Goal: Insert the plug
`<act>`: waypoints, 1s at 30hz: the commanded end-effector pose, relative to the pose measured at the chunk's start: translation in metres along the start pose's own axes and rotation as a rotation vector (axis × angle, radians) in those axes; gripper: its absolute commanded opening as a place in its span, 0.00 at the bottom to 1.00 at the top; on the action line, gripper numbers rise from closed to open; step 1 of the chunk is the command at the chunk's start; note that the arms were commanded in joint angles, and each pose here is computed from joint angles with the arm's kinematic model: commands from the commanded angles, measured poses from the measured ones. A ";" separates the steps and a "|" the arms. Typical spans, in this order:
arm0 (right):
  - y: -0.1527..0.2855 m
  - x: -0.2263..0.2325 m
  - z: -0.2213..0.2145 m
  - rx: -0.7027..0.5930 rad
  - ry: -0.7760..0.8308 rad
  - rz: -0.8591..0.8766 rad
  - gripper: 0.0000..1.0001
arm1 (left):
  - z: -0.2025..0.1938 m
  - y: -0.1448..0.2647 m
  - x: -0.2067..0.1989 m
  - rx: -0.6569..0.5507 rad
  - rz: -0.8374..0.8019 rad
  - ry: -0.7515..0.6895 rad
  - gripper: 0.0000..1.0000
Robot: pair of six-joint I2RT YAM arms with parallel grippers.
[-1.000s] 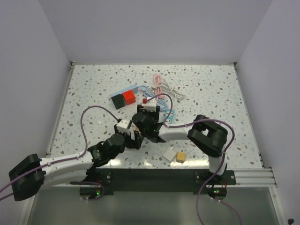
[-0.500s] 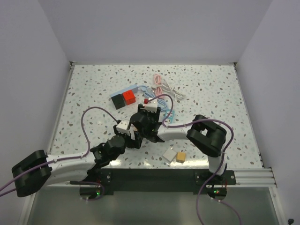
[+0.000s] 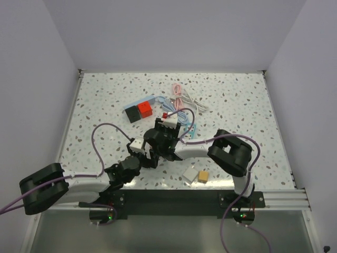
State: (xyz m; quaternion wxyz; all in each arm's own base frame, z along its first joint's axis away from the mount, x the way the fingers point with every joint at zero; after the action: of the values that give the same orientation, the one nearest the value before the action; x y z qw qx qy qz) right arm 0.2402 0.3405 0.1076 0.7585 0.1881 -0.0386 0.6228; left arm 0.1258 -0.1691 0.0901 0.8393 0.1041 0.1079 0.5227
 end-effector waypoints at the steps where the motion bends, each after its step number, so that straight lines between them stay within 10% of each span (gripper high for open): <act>1: 0.021 -0.078 -0.082 0.259 0.458 -0.073 0.00 | 0.016 -0.001 -0.011 -0.097 -0.061 -0.013 0.86; 30: 0.030 -0.095 -0.094 0.352 0.567 -0.124 0.00 | 0.014 0.016 0.002 -0.111 0.031 0.053 0.82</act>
State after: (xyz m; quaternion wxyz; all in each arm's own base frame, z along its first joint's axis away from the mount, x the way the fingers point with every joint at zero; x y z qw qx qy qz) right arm 0.2331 0.3436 0.1003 0.7760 0.1754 -0.0289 0.6052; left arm 0.1158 -0.1534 0.0939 0.8256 0.0830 0.0979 0.5495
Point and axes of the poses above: each gripper's point midway between its finger pads, its own y axis back along the fingers, its own x axis along the line the jaws close on, z = x × y, the point moved 10 cm from there along y, back along the fingers, and after that the axes turned 11 degrees about -y, right-handed, at the moved point
